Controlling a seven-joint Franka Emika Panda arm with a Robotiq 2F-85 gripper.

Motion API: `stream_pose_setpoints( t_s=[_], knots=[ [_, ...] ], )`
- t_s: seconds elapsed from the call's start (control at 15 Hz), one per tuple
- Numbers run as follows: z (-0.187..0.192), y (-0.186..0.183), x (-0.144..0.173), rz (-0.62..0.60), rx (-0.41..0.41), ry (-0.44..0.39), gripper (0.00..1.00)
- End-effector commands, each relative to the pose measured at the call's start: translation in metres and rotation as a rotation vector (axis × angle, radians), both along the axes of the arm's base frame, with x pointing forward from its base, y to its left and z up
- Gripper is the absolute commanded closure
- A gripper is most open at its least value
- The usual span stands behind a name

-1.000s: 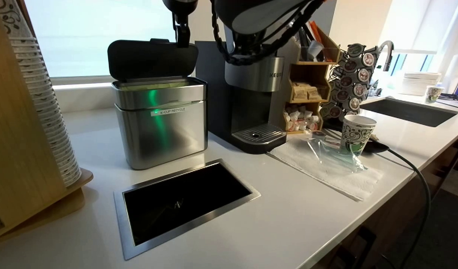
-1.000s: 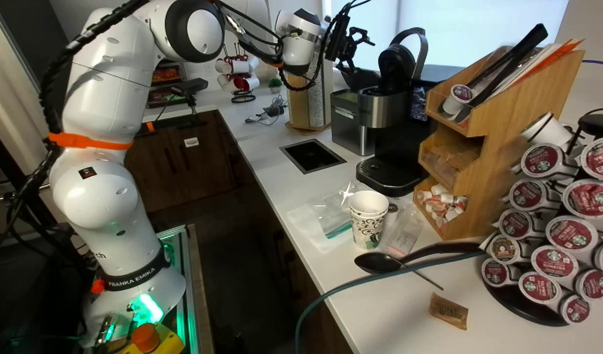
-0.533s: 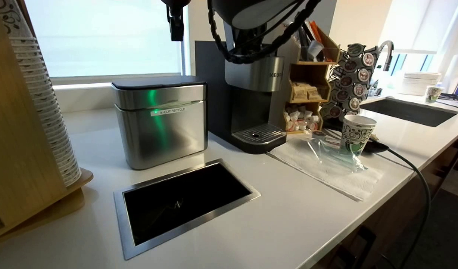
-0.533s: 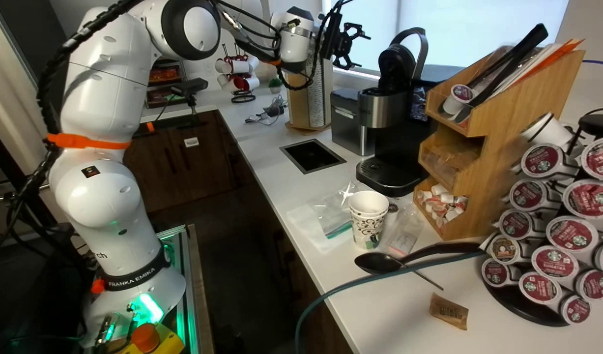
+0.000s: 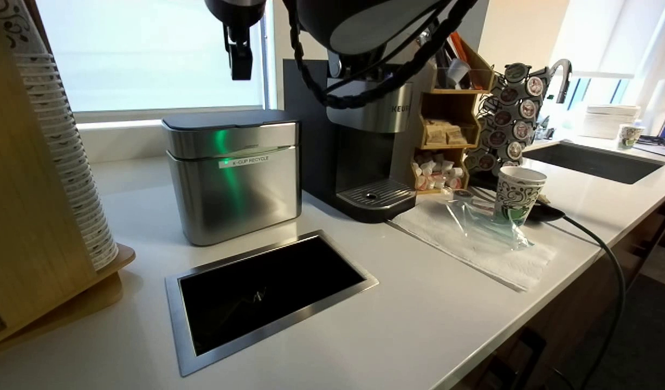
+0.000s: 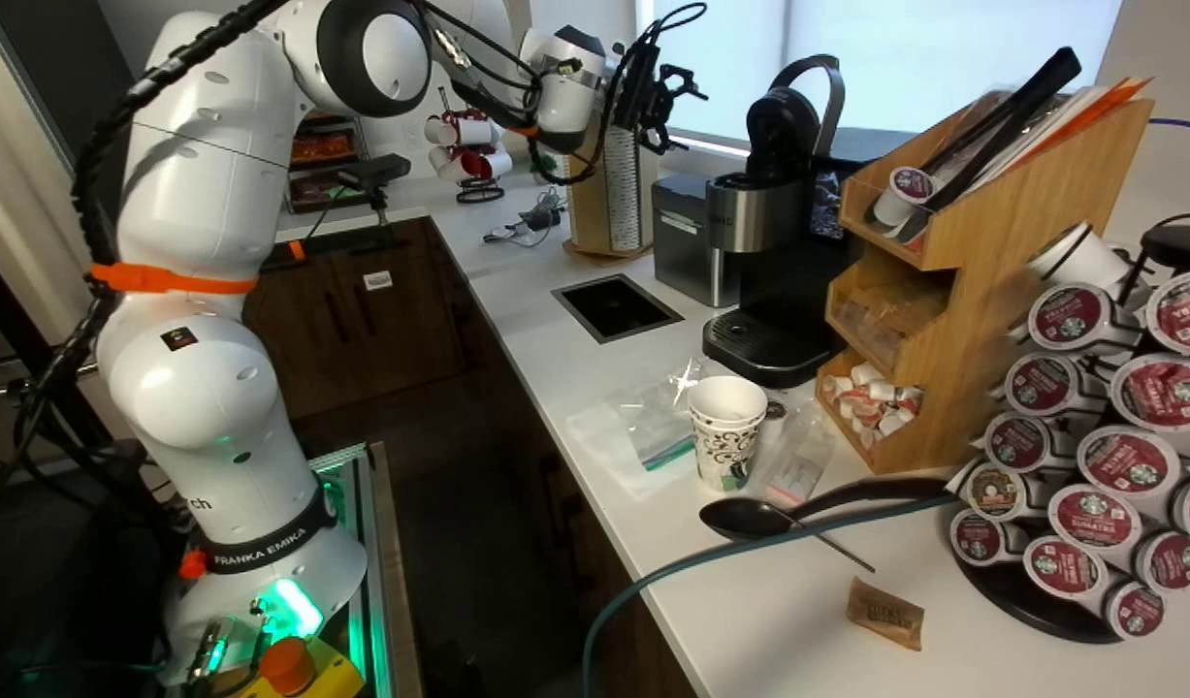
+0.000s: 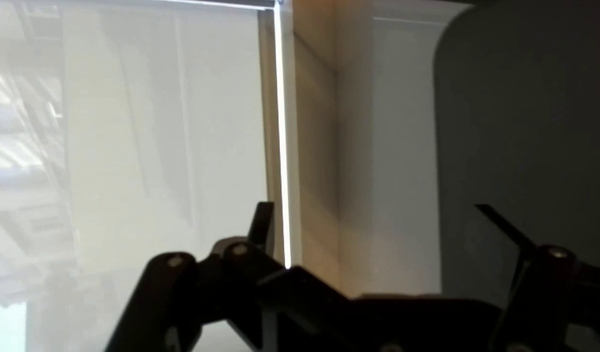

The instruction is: Open the recycling bin

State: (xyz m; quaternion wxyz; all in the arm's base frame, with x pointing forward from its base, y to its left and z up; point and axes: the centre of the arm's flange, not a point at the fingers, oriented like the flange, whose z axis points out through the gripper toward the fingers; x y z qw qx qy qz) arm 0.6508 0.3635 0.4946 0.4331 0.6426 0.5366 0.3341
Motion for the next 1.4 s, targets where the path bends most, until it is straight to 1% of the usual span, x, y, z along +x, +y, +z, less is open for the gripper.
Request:
stream_pose_setpoints(
  t_s=[0.0,0.07,0.27,0.33,0.47,0.53,0.67,0.8,1.0,1.2,1.33],
  knots=[
    [-0.016,0.008,-0.05,0.055,-0.016,0.139,0.0],
    [-0.021,0.01,-0.056,0.041,-0.018,0.158,0.0],
    [-0.031,0.0,-0.057,-0.092,-0.038,0.173,0.0],
    [-0.028,0.014,-0.042,-0.027,-0.033,0.147,0.0],
    [-0.027,0.012,-0.042,-0.037,-0.035,0.146,0.0],
    [-0.029,0.01,-0.032,-0.019,-0.023,0.149,0.0],
    [-0.032,0.004,-0.018,-0.004,-0.014,0.169,0.0],
    [-0.039,-0.004,-0.002,-0.013,-0.009,0.19,0.0],
    [-0.048,-0.011,0.01,-0.019,-0.003,0.222,0.0],
    [-0.05,-0.004,0.005,-0.002,-0.014,0.25,0.0],
    [-0.049,0.002,-0.001,0.011,-0.013,0.252,0.0]
  ],
)
